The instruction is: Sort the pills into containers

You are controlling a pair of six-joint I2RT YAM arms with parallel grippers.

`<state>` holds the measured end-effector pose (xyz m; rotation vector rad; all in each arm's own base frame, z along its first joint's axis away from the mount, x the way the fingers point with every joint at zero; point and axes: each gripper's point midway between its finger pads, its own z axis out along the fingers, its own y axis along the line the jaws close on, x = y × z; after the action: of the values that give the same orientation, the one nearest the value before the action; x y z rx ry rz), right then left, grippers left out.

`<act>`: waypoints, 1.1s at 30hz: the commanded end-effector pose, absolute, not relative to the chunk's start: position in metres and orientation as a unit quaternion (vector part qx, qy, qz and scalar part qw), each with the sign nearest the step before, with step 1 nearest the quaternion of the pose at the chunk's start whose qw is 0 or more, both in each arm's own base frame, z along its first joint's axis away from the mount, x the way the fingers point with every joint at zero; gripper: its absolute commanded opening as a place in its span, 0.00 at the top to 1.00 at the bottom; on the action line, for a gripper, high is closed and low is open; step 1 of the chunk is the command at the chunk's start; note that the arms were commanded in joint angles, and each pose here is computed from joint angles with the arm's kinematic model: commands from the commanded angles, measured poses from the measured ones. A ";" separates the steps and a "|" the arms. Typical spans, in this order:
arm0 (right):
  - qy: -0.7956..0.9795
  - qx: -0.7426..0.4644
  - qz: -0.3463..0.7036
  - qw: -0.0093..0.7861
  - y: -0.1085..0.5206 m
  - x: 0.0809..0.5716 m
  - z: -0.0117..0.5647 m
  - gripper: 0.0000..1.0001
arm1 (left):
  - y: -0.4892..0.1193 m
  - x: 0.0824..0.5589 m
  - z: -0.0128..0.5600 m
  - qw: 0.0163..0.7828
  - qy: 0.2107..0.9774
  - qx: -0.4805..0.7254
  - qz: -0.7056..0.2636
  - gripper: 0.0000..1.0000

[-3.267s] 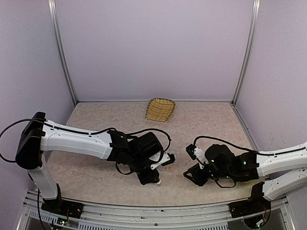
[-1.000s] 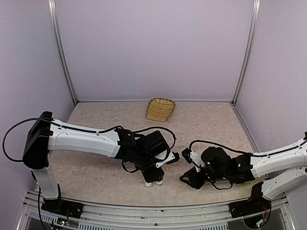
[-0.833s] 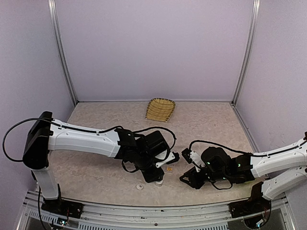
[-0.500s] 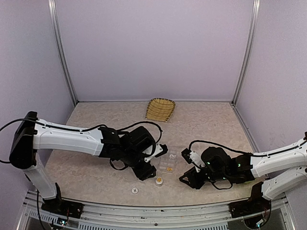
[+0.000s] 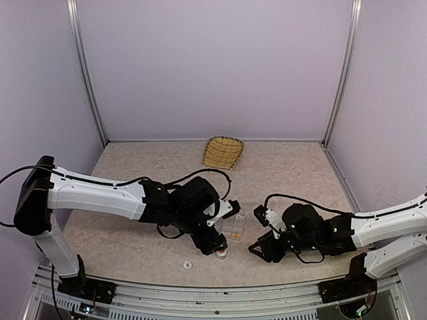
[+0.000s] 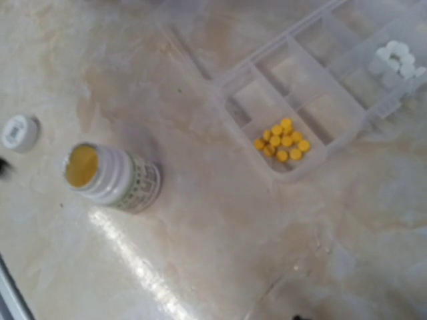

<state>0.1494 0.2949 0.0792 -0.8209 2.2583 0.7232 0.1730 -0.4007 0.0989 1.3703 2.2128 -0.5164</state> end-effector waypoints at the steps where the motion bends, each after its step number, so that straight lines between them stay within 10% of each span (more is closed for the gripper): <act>1: 0.857 -0.288 0.278 0.324 0.284 0.152 0.086 0.49 | -0.412 0.166 0.086 0.224 0.801 0.530 -0.165 0.16; 33: 0.858 -0.267 0.266 0.349 0.267 0.157 0.094 0.46 | -0.421 0.155 0.057 0.184 0.801 0.556 -0.128 0.79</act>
<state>0.1528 0.2707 0.0928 -0.7135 2.2251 0.7060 0.1558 -0.4153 0.0514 1.5561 2.2750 -0.3509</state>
